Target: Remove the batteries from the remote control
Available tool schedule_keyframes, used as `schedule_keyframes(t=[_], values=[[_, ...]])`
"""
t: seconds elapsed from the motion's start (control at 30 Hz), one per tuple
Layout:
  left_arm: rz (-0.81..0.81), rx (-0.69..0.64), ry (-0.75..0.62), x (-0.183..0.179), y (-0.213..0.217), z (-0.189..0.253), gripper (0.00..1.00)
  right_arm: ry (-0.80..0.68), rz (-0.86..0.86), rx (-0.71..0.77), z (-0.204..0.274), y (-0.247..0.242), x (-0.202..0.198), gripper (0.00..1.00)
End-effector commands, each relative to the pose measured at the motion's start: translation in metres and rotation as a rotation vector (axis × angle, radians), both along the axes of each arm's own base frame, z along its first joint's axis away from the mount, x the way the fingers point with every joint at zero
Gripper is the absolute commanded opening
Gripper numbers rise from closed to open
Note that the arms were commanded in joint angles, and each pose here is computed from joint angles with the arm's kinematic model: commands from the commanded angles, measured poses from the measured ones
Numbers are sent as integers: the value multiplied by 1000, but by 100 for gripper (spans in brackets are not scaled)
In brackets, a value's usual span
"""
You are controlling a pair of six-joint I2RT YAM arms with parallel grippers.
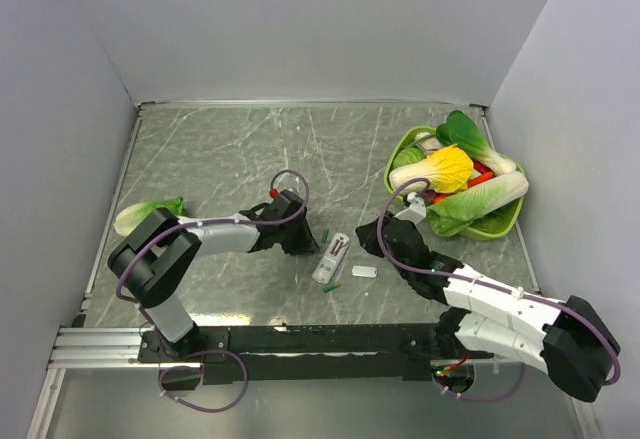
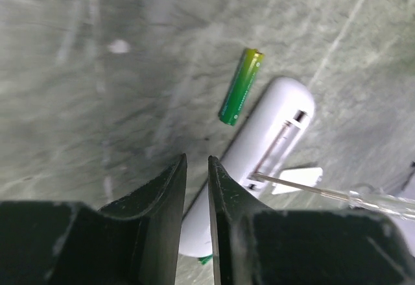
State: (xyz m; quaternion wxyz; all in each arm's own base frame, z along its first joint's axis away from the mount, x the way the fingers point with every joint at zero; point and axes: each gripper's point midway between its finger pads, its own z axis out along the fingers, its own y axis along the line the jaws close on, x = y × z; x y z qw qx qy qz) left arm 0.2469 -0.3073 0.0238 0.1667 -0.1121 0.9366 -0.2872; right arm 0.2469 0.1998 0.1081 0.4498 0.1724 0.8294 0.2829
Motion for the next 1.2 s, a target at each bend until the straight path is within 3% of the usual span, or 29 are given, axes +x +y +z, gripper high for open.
schedule_keyframes(t=[0.0, 0.27, 0.47, 0.6, 0.67, 0.73, 0.9, 1.1, 1.17], values=[[47, 101, -39, 11, 24, 7, 27, -54, 21, 6, 28, 6, 4, 0], [85, 124, -99, 24, 41, 30, 29, -140, 45, -71, 59, -2, 6, 0], [131, 122, -157, 40, 63, 51, 29, -175, 127, -214, 78, -3, 7, 0], [151, 116, -204, 41, 74, 69, 29, -328, 253, -287, 97, 10, 11, 0], [180, 134, -239, 41, 87, 82, 30, -345, 302, -334, 108, 23, 20, 0], [209, 133, -292, 40, 97, 101, 31, -256, 397, -416, 88, 36, 21, 0], [345, 183, -397, 28, 142, 131, 33, -228, 535, -242, 98, 86, 17, 0], [334, 51, -553, -1, 158, 174, 41, -122, 585, -35, 85, 131, 17, 4], [267, -11, -615, -12, 153, 184, 61, -83, 599, 15, 75, 144, 19, 5]])
